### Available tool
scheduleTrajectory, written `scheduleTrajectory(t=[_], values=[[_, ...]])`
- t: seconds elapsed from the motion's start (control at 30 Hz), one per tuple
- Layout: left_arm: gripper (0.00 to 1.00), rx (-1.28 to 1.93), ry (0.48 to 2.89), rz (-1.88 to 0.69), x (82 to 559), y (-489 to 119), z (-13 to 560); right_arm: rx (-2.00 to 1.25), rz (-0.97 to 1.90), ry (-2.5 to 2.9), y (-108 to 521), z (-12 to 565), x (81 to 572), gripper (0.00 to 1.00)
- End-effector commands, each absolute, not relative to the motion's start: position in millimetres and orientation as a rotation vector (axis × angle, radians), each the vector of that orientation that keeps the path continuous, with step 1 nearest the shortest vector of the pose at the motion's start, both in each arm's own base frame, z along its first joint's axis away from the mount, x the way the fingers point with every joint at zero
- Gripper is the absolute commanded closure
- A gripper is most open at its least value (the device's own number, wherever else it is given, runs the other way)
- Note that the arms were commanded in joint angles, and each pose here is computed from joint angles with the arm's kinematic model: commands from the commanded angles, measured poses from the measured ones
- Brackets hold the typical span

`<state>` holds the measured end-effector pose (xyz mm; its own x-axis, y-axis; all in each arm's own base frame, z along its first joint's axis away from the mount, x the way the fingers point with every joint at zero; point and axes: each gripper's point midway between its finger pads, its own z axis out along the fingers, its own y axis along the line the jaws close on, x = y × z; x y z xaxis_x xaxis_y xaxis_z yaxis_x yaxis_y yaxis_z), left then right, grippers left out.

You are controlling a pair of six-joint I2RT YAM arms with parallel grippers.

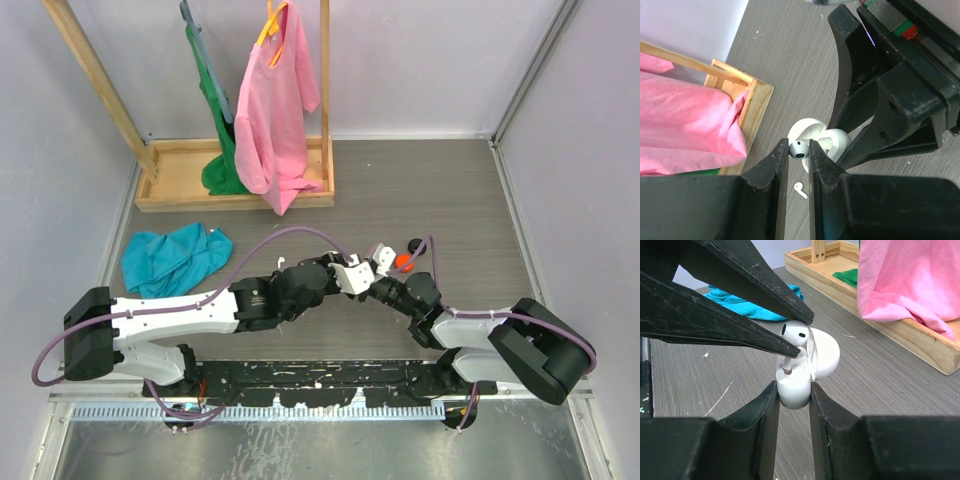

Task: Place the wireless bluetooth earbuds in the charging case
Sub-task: Place the earbud in the charging case.

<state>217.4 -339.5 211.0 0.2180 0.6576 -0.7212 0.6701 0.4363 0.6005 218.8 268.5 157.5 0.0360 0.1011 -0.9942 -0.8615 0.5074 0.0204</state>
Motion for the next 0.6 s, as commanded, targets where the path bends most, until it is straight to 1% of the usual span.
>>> scheduleTrajectory(t=[0.0, 0.2, 0.57], values=[[0.85, 1.243, 1.446, -0.048, 212.5, -350.9, 219.0, -0.687, 0.831, 1.216, 264.0, 190.1, 222.7, 0.99], [0.85, 1.239, 1.454, -0.011, 214.4, -347.1, 216.6, -0.678, 0.832, 1.211, 262.7, 191.3, 222.3, 0.99], [0.76, 1.221, 1.48, -0.176, 199.9, -361.9, 212.7, -0.673, 0.86, 1.178, 262.5, 197.5, 216.7, 0.99]])
